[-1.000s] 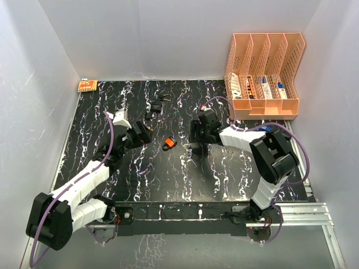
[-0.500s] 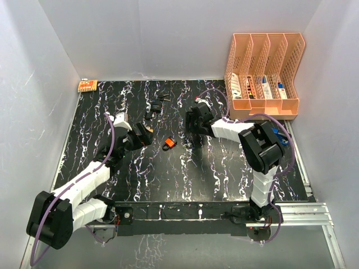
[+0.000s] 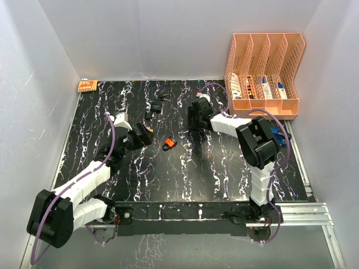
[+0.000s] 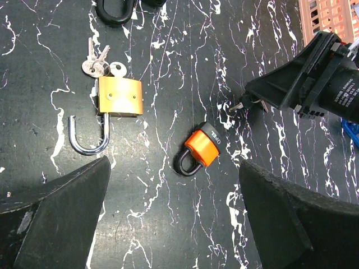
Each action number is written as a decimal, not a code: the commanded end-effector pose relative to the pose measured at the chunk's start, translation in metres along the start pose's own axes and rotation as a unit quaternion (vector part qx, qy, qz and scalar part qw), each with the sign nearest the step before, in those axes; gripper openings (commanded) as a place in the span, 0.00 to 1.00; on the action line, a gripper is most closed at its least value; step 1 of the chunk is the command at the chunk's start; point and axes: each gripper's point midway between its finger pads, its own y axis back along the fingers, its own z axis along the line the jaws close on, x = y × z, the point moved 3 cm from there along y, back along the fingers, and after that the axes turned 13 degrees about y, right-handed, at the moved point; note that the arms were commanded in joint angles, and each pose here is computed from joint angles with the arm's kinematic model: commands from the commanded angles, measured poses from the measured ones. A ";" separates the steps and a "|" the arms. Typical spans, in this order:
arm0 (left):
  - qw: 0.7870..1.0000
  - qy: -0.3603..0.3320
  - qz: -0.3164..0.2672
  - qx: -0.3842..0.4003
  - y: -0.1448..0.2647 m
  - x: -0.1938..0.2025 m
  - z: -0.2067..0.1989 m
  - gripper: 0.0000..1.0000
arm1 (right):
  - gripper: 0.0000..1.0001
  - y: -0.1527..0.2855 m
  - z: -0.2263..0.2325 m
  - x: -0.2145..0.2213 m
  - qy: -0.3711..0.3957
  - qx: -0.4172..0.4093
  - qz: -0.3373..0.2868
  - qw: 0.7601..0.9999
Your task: Unlock with the key
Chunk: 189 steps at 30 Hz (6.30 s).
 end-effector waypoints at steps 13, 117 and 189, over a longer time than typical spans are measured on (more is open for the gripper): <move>1.000 0.004 0.003 0.015 0.000 0.002 -0.005 0.97 | 0.48 0.028 0.005 -0.024 0.006 -0.003 -0.039 0.999; 0.811 -0.302 0.026 0.500 -0.056 0.103 -0.168 0.43 | 0.00 0.216 0.029 -0.051 -0.043 -0.182 -0.216 0.958; 0.800 -0.310 -0.054 0.511 -0.063 0.094 -0.174 0.24 | 0.00 0.214 0.031 -0.043 -0.040 -0.193 -0.208 0.958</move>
